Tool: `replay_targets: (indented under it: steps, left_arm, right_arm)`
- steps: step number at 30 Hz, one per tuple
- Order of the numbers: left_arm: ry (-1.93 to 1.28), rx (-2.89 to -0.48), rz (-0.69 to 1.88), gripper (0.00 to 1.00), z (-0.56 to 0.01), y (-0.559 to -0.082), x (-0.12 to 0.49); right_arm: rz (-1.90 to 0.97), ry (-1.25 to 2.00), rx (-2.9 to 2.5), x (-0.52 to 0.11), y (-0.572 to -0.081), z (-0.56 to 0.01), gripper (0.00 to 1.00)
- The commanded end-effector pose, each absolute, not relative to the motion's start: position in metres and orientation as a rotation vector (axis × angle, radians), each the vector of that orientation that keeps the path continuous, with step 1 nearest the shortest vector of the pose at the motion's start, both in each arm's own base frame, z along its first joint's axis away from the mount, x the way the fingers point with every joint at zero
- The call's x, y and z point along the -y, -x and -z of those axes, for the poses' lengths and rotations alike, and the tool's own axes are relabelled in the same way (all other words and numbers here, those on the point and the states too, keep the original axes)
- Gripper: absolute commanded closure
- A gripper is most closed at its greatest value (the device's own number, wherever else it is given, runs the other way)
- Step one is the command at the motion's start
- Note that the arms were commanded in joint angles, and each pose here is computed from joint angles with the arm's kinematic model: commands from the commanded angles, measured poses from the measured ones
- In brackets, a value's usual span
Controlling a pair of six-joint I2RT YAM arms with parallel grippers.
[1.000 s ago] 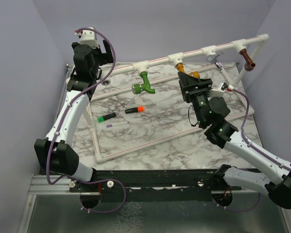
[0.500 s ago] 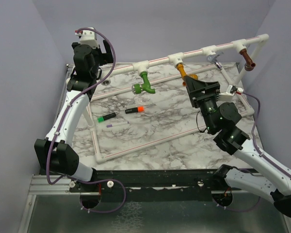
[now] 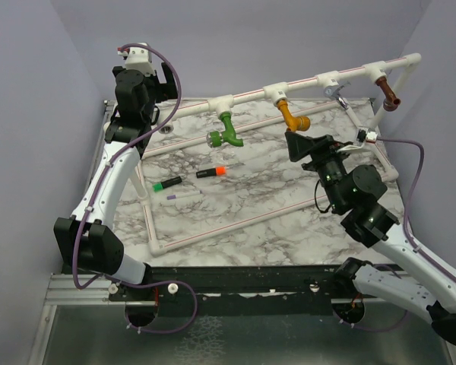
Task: Install the water faucets
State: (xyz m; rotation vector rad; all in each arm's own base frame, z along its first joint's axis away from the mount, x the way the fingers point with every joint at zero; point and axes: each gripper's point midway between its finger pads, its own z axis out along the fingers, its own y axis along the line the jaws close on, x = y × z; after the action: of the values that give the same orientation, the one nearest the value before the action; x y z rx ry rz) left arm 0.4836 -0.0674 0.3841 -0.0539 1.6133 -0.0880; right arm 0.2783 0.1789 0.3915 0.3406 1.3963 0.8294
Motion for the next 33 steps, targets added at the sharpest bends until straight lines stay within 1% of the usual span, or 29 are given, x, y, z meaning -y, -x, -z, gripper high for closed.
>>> replay_targets:
  steps: [1,5,8,18,24,33]
  left_arm:
    - [-0.009,-1.962,0.066,0.01,-0.263,-0.478,0.079]
    - [-0.009,-1.966,0.067,0.01,-0.262,-0.478,0.079]
    - [-0.011,-1.967,0.067,0.01,-0.261,-0.479,0.079]
    - [-0.009,-1.972,0.070,0.01,-0.259,-0.479,0.080]
    - [-0.010,-1.974,0.070,0.01,-0.258,-0.479,0.080]
    - [-0.008,-1.975,0.069,0.01,-0.258,-0.480,0.079]
  right_arm:
    - [-0.573,-0.018,-1.366,-0.175,-0.276,-0.398,0.22]
    - [-0.377,0.235,-1.273,-0.174,-0.274,-0.407,0.18]
    - [-0.234,0.409,-1.215,-0.174,-0.273,-0.409,0.17]
    - [0.140,0.825,-0.988,-0.188,-0.279,-0.408,0.15]
    - [0.291,0.922,-0.903,-0.199,-0.294,-0.408,0.16]
    - [0.509,0.947,-0.845,-0.197,-0.316,-0.412,0.23]
